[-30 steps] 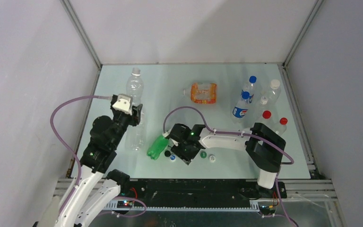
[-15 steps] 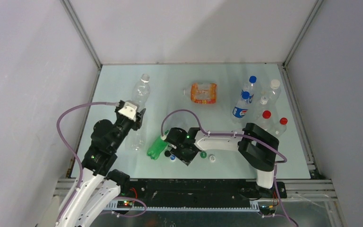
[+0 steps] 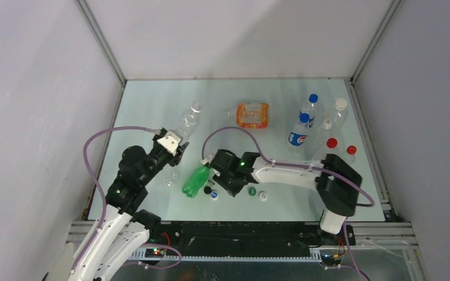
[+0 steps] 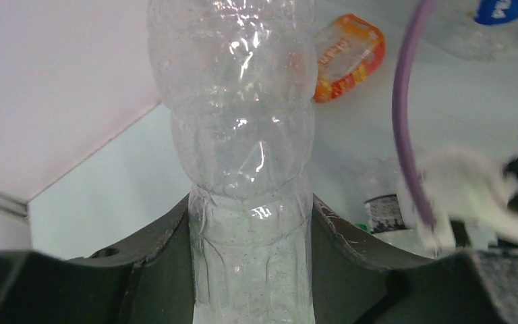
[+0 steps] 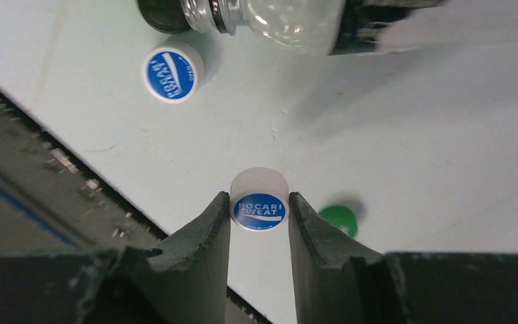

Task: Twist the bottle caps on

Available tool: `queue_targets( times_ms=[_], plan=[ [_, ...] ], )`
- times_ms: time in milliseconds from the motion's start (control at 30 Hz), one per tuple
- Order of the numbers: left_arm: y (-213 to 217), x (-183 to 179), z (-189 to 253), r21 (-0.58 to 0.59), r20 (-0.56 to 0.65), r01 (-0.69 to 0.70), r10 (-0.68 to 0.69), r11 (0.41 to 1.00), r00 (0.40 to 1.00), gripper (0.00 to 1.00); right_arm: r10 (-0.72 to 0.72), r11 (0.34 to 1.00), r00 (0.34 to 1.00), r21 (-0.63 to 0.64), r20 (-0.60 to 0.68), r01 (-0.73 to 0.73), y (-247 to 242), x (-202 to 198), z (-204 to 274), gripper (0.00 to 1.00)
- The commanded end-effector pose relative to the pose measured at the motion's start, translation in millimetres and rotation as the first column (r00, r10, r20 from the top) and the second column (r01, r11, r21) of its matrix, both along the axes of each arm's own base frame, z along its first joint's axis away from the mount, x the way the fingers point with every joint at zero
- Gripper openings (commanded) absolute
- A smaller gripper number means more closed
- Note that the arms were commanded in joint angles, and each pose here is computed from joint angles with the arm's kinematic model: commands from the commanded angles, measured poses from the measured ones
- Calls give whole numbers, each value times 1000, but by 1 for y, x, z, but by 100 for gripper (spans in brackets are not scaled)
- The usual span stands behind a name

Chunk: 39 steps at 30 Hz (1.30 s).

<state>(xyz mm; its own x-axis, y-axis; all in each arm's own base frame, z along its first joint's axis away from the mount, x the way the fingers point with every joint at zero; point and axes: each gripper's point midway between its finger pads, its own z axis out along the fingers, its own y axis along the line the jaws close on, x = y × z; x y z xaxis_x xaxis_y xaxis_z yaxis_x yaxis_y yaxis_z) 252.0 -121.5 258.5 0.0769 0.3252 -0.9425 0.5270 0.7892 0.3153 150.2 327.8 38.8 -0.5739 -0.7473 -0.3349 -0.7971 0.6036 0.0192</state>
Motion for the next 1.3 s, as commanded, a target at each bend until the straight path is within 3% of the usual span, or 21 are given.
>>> queue_targets(
  times_ms=[0,167,267,467,633,833,1067,1267],
  plan=[
    [-23,-8,-3,21,-13,152,-152,988,988,22,13,967,995,252,96,-37,10,17,89,20],
    [-48,-20,-7,24,-25,320,-320,947,947,21,20,883,989,462,147,-87,-8,25,157,19],
    [-61,-31,-9,29,-25,421,-420,907,907,21,39,771,978,616,204,-160,-25,25,208,14],
    [-81,-60,-13,54,-62,622,-619,781,783,24,8,632,947,732,321,-254,-59,28,271,14],
    [-92,-79,-6,35,-116,734,-727,678,677,23,76,564,885,712,459,-418,-67,20,295,11],
    [-97,-90,-4,51,-166,785,-769,618,617,23,158,471,814,682,559,-559,-59,12,310,10],
    [-98,-95,-2,64,-189,794,-774,604,604,22,222,395,738,632,638,-666,-51,6,317,11],
    [-98,-98,2,87,-196,800,-777,593,598,22,262,381,711,607,652,-697,-43,5,314,11]
  ],
)
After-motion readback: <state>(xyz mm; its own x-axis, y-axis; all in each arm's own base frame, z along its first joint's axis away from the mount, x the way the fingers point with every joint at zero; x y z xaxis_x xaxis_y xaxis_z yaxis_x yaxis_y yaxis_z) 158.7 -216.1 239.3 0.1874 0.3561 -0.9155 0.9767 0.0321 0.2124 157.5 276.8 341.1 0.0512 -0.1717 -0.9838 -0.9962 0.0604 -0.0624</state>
